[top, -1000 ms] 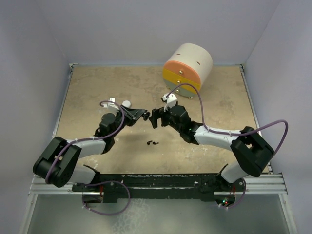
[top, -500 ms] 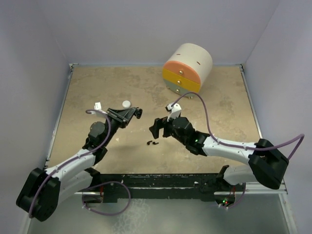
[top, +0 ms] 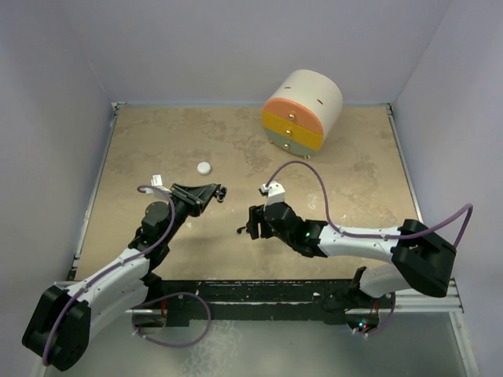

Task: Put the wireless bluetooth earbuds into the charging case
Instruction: Pick up the earbud from the center of the board.

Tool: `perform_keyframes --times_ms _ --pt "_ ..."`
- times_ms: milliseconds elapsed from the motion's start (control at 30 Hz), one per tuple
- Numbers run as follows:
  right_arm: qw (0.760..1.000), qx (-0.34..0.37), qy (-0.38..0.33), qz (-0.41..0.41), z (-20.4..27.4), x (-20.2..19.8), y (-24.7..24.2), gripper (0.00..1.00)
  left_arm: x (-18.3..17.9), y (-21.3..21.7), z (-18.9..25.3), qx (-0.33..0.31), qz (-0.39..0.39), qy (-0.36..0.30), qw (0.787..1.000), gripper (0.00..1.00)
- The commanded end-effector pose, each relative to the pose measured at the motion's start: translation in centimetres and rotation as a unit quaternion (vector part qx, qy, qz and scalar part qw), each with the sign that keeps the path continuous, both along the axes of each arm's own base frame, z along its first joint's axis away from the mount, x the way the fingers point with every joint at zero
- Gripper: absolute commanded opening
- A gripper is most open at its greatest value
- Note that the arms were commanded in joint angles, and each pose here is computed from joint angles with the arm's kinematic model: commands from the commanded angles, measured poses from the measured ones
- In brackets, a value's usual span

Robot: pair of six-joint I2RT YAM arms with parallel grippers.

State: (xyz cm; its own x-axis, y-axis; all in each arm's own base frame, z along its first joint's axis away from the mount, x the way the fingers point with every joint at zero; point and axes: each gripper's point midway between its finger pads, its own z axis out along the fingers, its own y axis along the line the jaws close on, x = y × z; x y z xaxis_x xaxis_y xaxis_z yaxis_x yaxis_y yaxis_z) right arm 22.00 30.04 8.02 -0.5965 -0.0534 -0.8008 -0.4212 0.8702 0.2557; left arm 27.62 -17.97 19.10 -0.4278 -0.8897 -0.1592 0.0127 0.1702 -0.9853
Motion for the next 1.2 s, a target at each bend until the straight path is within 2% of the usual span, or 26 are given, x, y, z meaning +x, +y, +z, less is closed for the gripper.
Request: perform_keyframes --times_ms 0,300,600,800,1167 --pt "1.000 0.002 -0.004 -0.020 1.0 -0.1 0.1 0.66 -0.3 -0.5 0.7 -0.016 -0.013 -0.005 1.000 0.00" --pt "0.999 -0.045 -0.005 -0.019 1.3 0.4 0.3 0.58 -0.1 -0.5 1.0 -0.011 -0.010 -0.001 1.000 0.00" --pt "0.998 -0.055 -0.013 -0.018 1.7 0.2 -0.1 0.53 -0.1 -0.6 0.9 -0.009 -0.015 -0.013 1.000 0.00" --pt "0.997 -0.079 -0.015 -0.006 1.4 -0.1 -0.7 0.53 -0.3 -0.4 0.4 -0.010 -0.012 -0.013 1.000 0.00" --pt "0.994 -0.100 -0.012 0.043 -0.7 0.0 1.4 0.49 0.1 -0.9 -0.6 0.002 -0.020 -0.011 1.000 0.00"
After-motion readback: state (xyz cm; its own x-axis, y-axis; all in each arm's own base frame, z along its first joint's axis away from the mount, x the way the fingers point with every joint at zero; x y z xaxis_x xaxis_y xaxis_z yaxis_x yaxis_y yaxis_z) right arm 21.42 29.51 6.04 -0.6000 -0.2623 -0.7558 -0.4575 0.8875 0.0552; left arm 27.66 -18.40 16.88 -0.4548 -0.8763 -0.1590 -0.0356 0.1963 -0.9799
